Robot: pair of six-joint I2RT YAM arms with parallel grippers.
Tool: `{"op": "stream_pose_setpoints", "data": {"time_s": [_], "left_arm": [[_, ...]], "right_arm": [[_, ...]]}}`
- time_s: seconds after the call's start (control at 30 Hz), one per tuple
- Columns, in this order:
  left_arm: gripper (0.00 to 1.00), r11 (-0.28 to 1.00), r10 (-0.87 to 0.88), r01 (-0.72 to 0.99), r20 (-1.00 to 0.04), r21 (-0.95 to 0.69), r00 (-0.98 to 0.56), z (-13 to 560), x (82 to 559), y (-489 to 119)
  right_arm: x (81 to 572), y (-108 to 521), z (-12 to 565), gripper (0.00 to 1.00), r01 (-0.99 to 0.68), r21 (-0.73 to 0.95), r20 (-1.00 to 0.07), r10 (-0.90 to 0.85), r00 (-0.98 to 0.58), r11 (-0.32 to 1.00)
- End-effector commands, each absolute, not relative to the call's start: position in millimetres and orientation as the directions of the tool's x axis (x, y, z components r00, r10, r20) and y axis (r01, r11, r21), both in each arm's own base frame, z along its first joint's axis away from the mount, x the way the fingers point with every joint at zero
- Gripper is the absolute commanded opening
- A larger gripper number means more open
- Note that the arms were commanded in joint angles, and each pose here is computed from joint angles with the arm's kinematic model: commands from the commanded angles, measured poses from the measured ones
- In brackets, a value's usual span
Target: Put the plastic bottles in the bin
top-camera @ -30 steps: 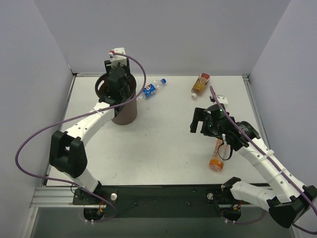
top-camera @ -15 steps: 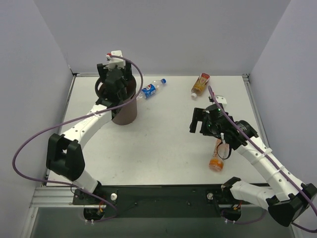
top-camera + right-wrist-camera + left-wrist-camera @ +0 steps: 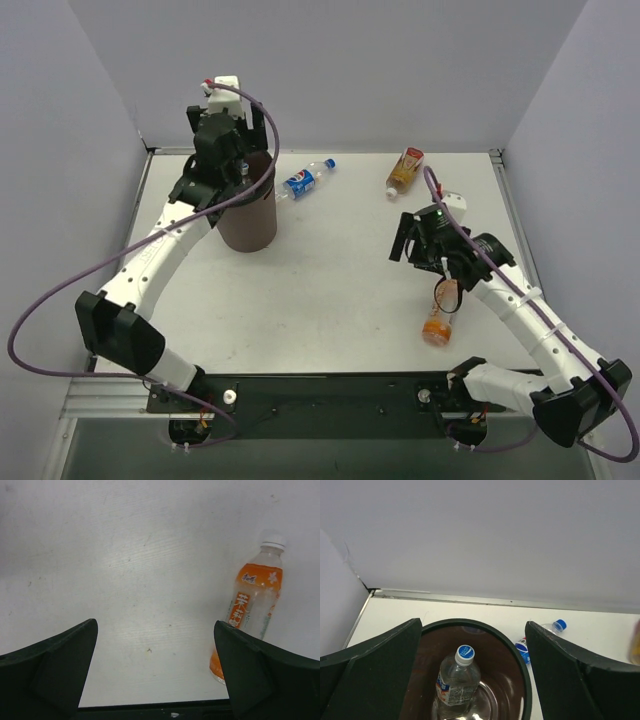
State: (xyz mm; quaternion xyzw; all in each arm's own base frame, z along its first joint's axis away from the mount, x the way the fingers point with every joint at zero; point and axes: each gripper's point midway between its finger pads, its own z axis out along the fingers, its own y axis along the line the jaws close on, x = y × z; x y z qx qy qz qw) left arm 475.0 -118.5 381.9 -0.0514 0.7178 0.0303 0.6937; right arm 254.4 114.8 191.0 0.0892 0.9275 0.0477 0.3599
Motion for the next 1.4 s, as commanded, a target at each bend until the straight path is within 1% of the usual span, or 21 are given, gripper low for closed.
{"op": "stream_pose_setpoints", "data": {"time_s": [0.0,0.17,0.23,0.27,0.33,0.37,0.4,0.47,0.5,0.53,0.63,0.77,0.97,1.03,1.07,1.13,1.17,1.23,1.27,1.33,1.37], "left_arm": [[0.95,0.991,-0.124,0.044,-0.991,-0.125,-0.043,432,433,-135],[0.95,0.964,-0.173,0.188,-0.981,-0.186,-0.086,440,398,-154],[0.95,0.947,-0.206,0.223,-0.971,-0.229,-0.121,435,382,-160],[0.94,0.927,-0.218,0.280,-0.965,-0.251,-0.144,434,375,-170],[0.92,0.894,-0.249,0.329,-0.947,-0.305,-0.201,421,361,-183],[0.93,0.865,-0.241,0.389,-0.942,-0.318,-0.234,415,351,-199],[0.92,0.849,-0.247,0.413,-0.939,-0.329,-0.241,415,342,-205],[0.92,0.830,-0.208,0.451,-0.932,-0.329,-0.296,392,327,-223],[0.92,0.822,-0.199,0.463,-0.930,-0.330,-0.309,388,321,-226],[0.92,0.818,-0.181,0.470,-0.924,-0.332,-0.337,374,316,-231],[0.92,0.797,-0.165,0.494,-0.912,-0.347,-0.375,358,303,-238],[0.91,0.775,-0.133,0.510,-0.885,-0.374,-0.446,325,287,-243],[0.89,0.755,-0.116,0.512,-0.853,-0.408,-0.509,298,270,-243],[0.86,0.752,-0.111,0.506,-0.838,-0.422,-0.534,285,265,-242],[0.86,0.753,-0.109,0.501,-0.833,-0.426,-0.543,280,263,-241],[0.85,0.754,-0.114,0.487,-0.818,-0.441,-0.564,268,259,-239],[0.85,0.753,-0.118,0.483,-0.814,-0.447,-0.568,265,258,-239],[0.85,0.746,-0.127,0.473,-0.797,-0.469,-0.590,256,255,-240],[0.85,0.740,-0.130,0.472,-0.791,-0.479,-0.598,254,254,-242],[0.84,0.725,-0.136,0.467,-0.770,-0.506,-0.623,245,252,-247],[0.84,0.718,-0.137,0.466,-0.761,-0.517,-0.634,242,251,-249]], "right_arm": [[258,69,187,0.95,0.342,0.118,-0.639,0.334,-0.693,0.932],[262,25,162,0.95,0.516,0.092,-0.576,0.468,-0.670,0.852],[265,17,151,0.96,0.523,0.079,-0.552,0.474,-0.686,0.849],[268,14,142,0.96,0.535,0.072,-0.532,0.486,-0.693,0.842],[274,3,122,0.96,0.555,0.096,-0.512,0.519,-0.684,0.826],[275,2,112,0.95,0.562,0.106,-0.492,0.534,-0.687,0.821],[283,-7,108,0.95,0.585,0.132,-0.506,0.562,-0.655,0.801],[279,-7,86,0.95,0.584,0.143,-0.470,0.574,-0.670,0.799],[284,-7,84,0.95,0.577,0.154,-0.489,0.569,-0.661,0.802],[284,-9,80,0.95,0.577,0.150,-0.494,0.566,-0.660,0.803],[285,-9,67,0.96,0.561,0.146,-0.500,0.550,-0.669,0.815],[280,-11,44,0.96,0.565,0.104,-0.474,0.540,-0.696,0.819],[278,-12,23,0.93,0.568,0.076,-0.444,0.537,-0.717,0.820],[278,-11,18,0.86,0.566,0.069,-0.430,0.536,-0.726,0.821],[277,-10,17,0.80,0.567,0.071,-0.423,0.539,-0.728,0.821],[276,-8,14,0.71,0.568,0.071,-0.411,0.543,-0.732,0.820],[275,-8,14,0.62,0.568,0.073,-0.409,0.544,-0.732,0.820],[272,-5,14,0.48,0.560,0.068,-0.401,0.536,-0.742,0.826],[273,-3,16,0.35,0.558,0.071,-0.404,0.536,-0.742,0.827],[270,3,18,0.23,0.546,0.064,-0.395,0.523,-0.755,0.836],[273,7,22,0.14,0.544,0.072,-0.399,0.524,-0.753,0.836]]}}
